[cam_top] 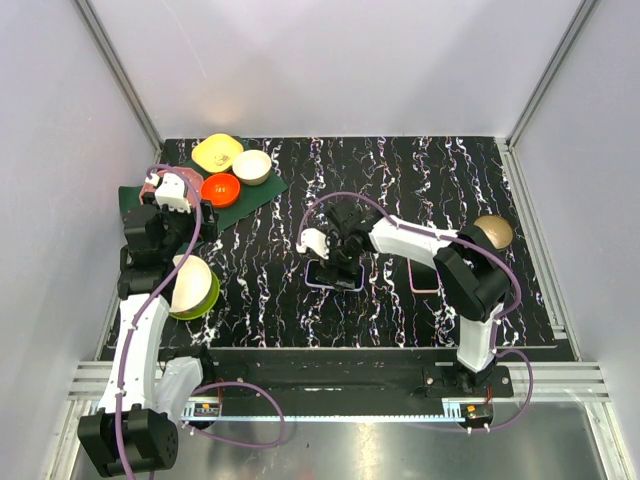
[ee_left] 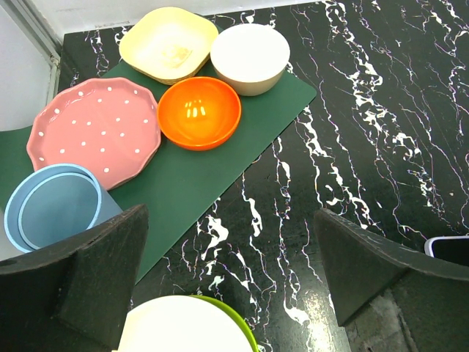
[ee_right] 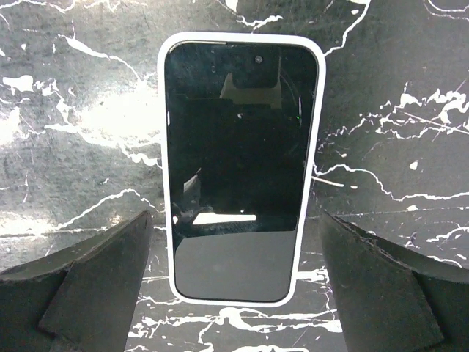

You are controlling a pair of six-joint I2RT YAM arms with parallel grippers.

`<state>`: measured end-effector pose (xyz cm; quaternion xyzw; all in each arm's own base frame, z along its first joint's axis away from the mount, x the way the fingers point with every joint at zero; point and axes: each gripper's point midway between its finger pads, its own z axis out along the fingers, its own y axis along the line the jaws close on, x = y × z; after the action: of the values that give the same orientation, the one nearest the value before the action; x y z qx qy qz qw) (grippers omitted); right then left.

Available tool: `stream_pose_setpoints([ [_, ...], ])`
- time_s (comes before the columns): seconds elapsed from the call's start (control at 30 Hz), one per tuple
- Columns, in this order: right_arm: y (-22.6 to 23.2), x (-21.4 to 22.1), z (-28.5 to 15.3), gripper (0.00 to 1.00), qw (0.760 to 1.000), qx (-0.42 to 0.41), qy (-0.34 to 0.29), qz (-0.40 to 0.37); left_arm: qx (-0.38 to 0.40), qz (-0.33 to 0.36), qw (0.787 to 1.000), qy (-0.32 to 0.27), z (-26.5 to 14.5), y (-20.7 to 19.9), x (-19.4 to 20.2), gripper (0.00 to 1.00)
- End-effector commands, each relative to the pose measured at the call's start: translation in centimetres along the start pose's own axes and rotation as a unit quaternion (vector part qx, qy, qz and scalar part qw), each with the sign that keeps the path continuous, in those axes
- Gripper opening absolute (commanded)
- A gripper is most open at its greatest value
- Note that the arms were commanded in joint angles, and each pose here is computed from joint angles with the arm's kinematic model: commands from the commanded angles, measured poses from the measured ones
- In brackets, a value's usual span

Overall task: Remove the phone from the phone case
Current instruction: Move the phone to the center of the board, then pick up the phone at the center of the board.

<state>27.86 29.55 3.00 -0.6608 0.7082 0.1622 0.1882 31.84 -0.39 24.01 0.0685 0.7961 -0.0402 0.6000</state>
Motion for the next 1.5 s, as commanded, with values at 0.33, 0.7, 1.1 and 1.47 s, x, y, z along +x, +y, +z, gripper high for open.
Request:
stream_pose_setpoints([
  [0.33,-0.7,-0.6,2.2,1.00,0.998,0.055,0.035,-0.015,0.005,0.000,1.000,-0.031,-0.1,0.1,-1.5,0.99],
  [0.7,-0.3,0.5,1.8,1.00,0.997,0.046,0.061,-0.027,0.006,-0.002,0.999,-0.032,-0.1,0.0,-1.6,0.99],
  [1.1,1.0,1.9,1.7,1.00,0.995,0.006,0.091,-0.030,0.007,-0.004,0.999,-0.032,-0.2,0.1,-1.6,0.99],
  [1.47,0.6,1.6,2.7,0.84,0.997,-0.004,0.080,-0.016,0.007,-0.005,0.999,-0.032,-0.2,0.2,-1.5,0.99],
])
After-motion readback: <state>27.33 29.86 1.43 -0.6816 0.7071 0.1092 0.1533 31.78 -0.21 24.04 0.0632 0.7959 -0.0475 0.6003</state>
